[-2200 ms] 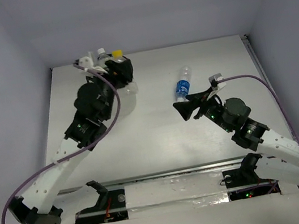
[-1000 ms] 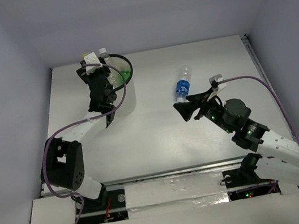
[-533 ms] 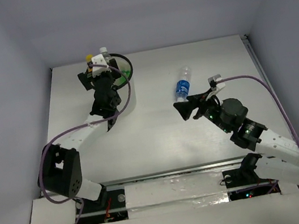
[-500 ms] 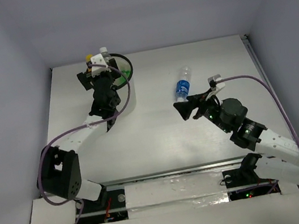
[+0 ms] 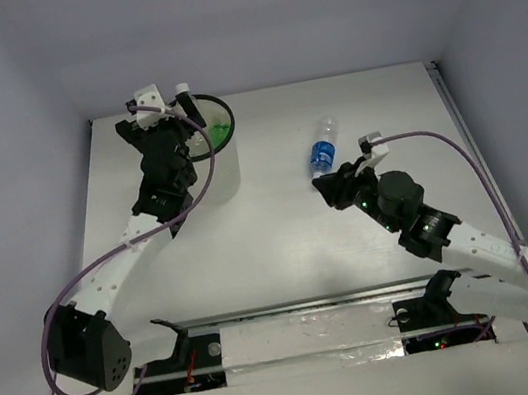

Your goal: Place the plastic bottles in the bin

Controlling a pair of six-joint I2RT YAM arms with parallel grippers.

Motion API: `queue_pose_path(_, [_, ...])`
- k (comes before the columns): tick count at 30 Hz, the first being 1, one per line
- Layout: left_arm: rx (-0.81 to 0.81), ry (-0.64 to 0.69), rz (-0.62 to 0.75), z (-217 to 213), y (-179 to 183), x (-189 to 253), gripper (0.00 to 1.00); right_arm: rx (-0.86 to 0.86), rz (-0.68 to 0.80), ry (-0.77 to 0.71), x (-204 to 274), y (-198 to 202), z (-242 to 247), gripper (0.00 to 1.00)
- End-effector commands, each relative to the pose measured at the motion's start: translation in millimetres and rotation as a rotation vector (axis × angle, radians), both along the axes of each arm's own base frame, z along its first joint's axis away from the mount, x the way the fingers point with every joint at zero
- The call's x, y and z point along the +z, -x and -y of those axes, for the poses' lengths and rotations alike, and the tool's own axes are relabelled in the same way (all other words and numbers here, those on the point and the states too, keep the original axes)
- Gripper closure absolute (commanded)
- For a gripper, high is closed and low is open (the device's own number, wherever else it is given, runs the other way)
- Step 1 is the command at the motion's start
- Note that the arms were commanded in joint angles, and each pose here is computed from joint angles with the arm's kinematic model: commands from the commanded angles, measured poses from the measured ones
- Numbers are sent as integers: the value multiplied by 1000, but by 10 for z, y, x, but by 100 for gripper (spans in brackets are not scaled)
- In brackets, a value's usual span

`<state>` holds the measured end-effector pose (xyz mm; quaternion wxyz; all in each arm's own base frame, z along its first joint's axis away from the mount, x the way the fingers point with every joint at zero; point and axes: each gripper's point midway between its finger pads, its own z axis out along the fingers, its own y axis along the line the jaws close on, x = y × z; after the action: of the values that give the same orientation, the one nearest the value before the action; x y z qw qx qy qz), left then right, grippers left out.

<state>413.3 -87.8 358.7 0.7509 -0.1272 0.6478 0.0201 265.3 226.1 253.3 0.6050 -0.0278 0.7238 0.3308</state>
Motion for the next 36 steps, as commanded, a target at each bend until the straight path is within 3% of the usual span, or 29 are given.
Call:
queue_pose_path(1, [-81, 97, 49, 52, 204, 441, 1, -27, -2, -14, 119, -103, -39, 78])
queue_pose_path(4, [-167, 136, 49, 95, 424, 606, 6, -46, -56, 18, 17, -173, -74, 100])
queue_pose_path(8, [-363, 273, 80, 270, 824, 817, 26, -94, -128, 55, -122, -294, -37, 100])
queue_pose_path(9, [-439, 280, 64, 376, 915, 758, 39, -119, -149, 59, -156, -361, 17, 100])
queue_pose_path(11, [-517, 310, 66, 419, 1167, 747, 55, -148, -204, 94, -265, -486, 57, 99])
queue_pose_path(12, [-576, 332, 51, 470, 1309, 638, 66, -161, -219, 92, -289, -546, 95, 97])
queue_pose_path(14, [-619, 333, 14, 496, 1446, 462, 71, -180, -269, 88, -375, -765, 238, 80])
queue_pose_path(15, [-644, 340, 3, 485, 1569, 339, 73, -183, -285, 80, -394, -842, 293, 68])
queue_pose_path(16, [-650, 336, -16, 471, 1631, 234, 73, -193, -306, 64, -416, -957, 425, 42])
queue_pose_path(19, [-661, 330, -21, 385, 1840, 27, 72, -231, -378, 122, -574, -1198, 551, 13])
queue_pose_path(20, [-662, 324, -47, 368, 1889, -83, 72, -259, -392, 141, -515, -1304, 620, 9])
queue_pose_path(22, [-670, 315, -34, 306, 2028, -155, 70, -283, -458, 222, -770, -1482, 658, 3])
queue_pose_path(28, [-657, 280, 14, 95, 2337, -228, 65, -325, -640, 380, -1227, -2062, 843, 2])
queue_pose_path(36, [-657, 262, 125, -64, 2587, -145, 61, -397, -798, 492, -1506, -2370, 1100, 1])
